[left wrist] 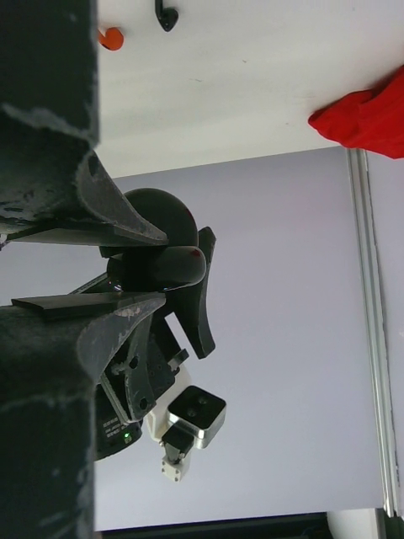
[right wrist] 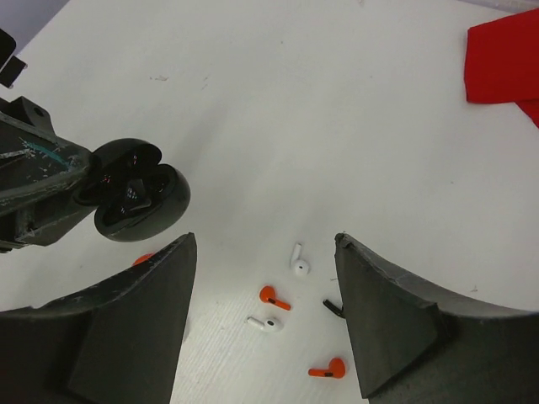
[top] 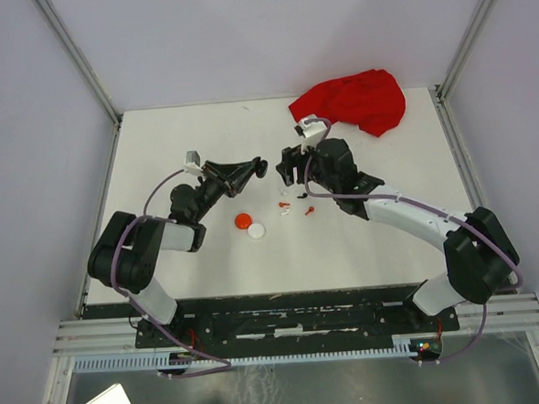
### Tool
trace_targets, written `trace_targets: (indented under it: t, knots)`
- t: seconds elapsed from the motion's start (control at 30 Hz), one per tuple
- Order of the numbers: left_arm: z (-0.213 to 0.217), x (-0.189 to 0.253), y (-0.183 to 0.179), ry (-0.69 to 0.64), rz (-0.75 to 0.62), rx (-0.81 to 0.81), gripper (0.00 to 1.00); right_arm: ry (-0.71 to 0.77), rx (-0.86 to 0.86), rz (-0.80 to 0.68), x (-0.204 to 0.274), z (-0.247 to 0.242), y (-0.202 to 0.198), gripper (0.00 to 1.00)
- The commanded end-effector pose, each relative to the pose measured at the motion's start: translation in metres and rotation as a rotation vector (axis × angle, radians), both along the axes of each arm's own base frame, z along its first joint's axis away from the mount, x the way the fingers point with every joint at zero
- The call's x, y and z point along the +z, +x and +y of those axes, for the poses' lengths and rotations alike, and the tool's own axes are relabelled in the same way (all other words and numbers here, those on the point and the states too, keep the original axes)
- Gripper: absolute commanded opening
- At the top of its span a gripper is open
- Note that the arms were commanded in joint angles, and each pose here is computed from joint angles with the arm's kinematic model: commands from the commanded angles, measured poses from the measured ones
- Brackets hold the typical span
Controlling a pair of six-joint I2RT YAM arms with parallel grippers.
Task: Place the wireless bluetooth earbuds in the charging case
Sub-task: Adjust the earbud with the charging case.
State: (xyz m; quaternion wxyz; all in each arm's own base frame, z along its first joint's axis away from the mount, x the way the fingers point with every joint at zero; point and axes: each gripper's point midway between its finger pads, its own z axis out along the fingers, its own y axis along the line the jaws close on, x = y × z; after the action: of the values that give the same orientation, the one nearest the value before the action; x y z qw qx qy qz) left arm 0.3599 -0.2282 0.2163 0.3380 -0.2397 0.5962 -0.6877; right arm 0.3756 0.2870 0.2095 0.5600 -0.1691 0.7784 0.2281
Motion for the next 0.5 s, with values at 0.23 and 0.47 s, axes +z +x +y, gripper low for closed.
trace_targets:
  t: [0.23, 0.47]
  knots:
    - [-0.007, 0.007, -0.005, 0.062, -0.055, -0.012, 0.03, -0.037, -0.055, -0.080, 0.019, 0.003, 0.012, 0.75]
    - [-0.012, 0.007, -0.005, 0.061, -0.057, -0.028, 0.03, -0.036, -0.044, -0.094, 0.021, 0.009, 0.013, 0.75]
